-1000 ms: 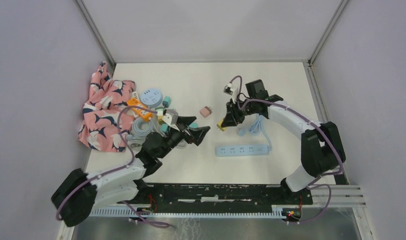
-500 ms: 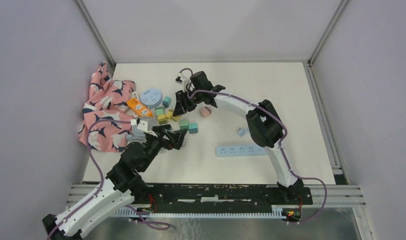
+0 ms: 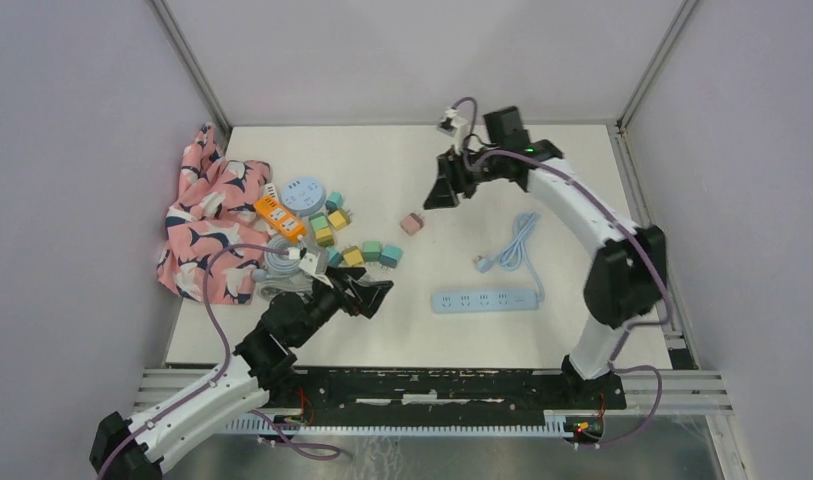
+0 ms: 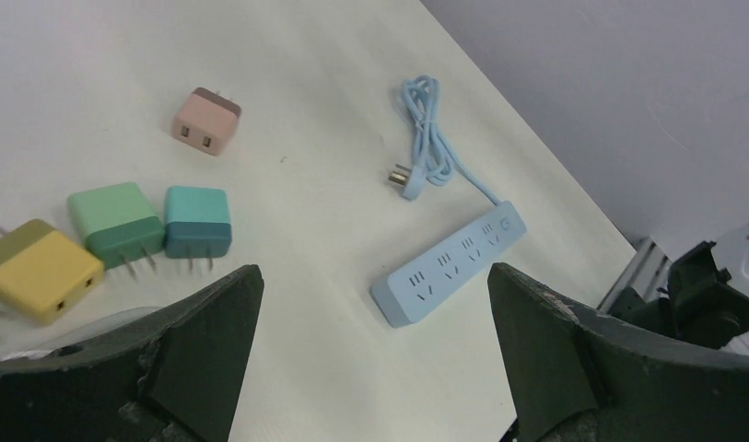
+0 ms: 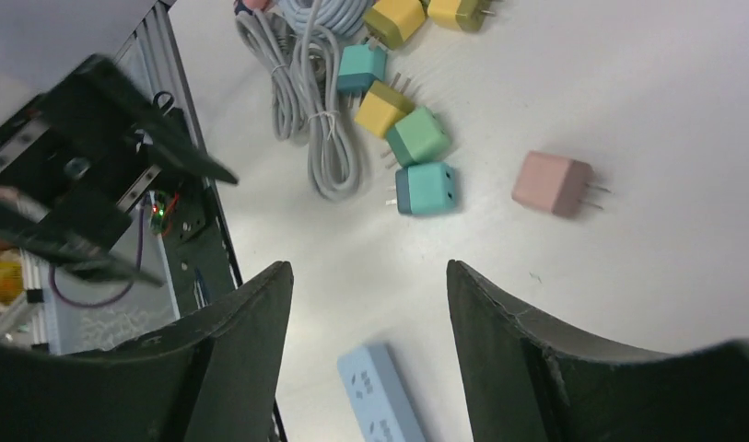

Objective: Pull the plug off the socket
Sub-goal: Place the plug at the center of the board, then pick up the socket from the center of the board.

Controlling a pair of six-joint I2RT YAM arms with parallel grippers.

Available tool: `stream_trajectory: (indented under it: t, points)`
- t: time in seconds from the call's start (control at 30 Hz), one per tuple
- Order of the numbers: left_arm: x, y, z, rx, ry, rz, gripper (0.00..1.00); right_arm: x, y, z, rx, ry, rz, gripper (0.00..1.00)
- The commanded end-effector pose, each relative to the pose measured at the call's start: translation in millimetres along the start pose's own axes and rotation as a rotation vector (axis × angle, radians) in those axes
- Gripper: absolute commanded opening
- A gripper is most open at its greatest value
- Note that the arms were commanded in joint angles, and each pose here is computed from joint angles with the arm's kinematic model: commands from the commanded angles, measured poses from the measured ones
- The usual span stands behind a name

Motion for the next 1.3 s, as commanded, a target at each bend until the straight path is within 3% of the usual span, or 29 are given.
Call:
stream_trajectory:
  t: [0.0, 0.07, 0.2, 0.5, 0.73, 1.0, 1.27]
  points:
    - [-9.2, 7.5, -24.8, -0.013, -0.26, -0.086, 0.98, 90.1, -23.7, 48.1, 0.264, 0.108, -0.009, 0.68]
    - [-16.4, 4.1, -26.7, -0.04, -0.289, -0.067, 0.97, 103.7, -49.1, 53.5, 0.258, 0.12, 0.009, 0.68]
    - [-38.8, -4.8, -29.8, -0.118, -0.329, 0.019, 0.97, 121.7, -87.1, 47.7, 0.257, 0.129, -0.096, 0.66]
    - [-89.2, -28.8, -19.5, -0.218, -0.232, 0.212, 0.9, 139.6, -84.7, 38.9, 0.249, 0.067, -0.115, 0.65]
    - [-108.4, -55.1, -34.0, -0.493, -0.146, 0.346, 0.9, 146.2, -84.5, 34.4, 0.233, 0.049, -0.137, 0.65]
    - [-128.3, -81.2, -31.9, -0.783, -0.292, 0.526, 0.93, 149.7, -84.2, 32.3, 0.212, 0.053, -0.165, 0.65]
    - [-156.0, -108.9, -44.3, -0.823, -0.5, 0.726, 0.91, 150.8, -83.9, 31.1, 0.209, 0.052, -0.171, 0.66]
Point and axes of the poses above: each gripper's point midway between its finger pads, its own x axis back along the fingers, its own z axis along the line the jaws close on, y = z × x, the point moved 8 cm from there along x, back along the fingers, and after that the axes turned 6 degrees about x, right-handed, at the moved point
